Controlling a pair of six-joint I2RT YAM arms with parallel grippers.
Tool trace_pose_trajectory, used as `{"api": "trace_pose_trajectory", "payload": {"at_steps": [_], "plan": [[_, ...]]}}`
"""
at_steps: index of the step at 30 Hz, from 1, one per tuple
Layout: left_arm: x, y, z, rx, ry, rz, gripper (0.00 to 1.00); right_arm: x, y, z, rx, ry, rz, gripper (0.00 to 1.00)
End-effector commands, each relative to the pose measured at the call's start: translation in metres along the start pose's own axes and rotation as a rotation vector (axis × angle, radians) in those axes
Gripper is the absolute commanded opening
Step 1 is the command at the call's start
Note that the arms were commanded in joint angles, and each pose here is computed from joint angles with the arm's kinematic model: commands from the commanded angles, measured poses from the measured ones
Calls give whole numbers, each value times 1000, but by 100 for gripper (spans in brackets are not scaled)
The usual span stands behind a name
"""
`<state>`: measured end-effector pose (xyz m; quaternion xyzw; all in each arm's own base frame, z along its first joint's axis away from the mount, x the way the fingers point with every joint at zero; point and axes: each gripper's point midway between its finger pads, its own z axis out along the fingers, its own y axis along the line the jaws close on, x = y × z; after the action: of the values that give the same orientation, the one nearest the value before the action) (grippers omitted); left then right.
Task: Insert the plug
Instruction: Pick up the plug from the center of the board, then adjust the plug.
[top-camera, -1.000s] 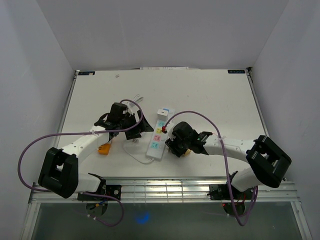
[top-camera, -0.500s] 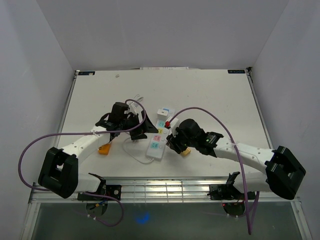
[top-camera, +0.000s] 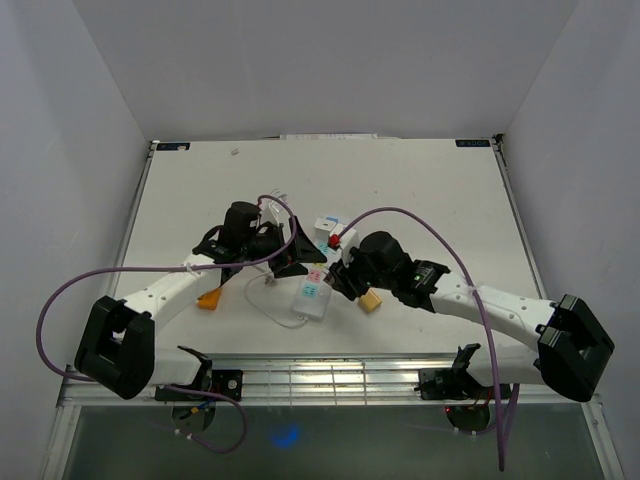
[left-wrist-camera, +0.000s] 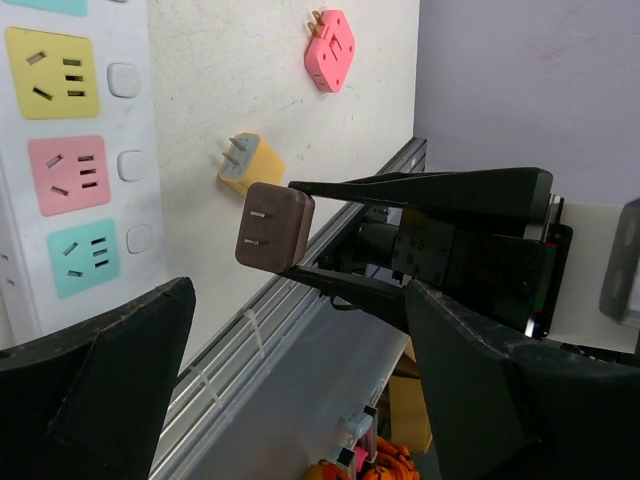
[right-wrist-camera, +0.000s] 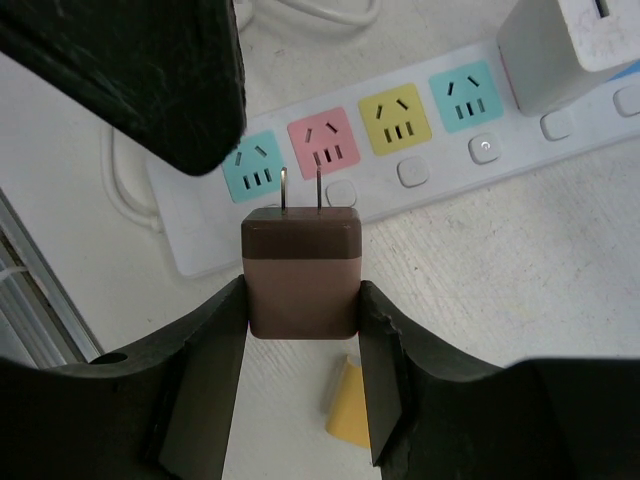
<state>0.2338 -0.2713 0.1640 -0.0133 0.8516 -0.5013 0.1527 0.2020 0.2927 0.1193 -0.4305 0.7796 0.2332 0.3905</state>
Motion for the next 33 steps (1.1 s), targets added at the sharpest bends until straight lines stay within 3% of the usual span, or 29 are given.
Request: {"api": "trace_pose_trajectory", "payload": {"at_steps": [1, 17, 20, 22, 25, 31, 33], "plan": [[4, -12, -2, 56, 8, 18, 96, -53, 6, -10, -29, -152, -23, 34], [8, -10, 24, 90, 62, -33, 83, -77, 12, -19, -61, -240, -51, 34], [10, -10, 26, 101, 67, -43, 71, -75, 13, -16, -70, -227, -54, 34], [10, -11, 26, 105, 68, -41, 56, -74, 13, -15, -72, -227, -56, 34], [10, -13, 26, 113, 68, -39, 44, -72, 12, -14, -67, -224, -58, 34], [11, -13, 25, 119, 71, -41, 30, -69, 13, -14, -74, -226, -62, 36], [11, -14, 25, 122, 71, -41, 17, -69, 13, -14, -73, -226, -62, 38]]}}
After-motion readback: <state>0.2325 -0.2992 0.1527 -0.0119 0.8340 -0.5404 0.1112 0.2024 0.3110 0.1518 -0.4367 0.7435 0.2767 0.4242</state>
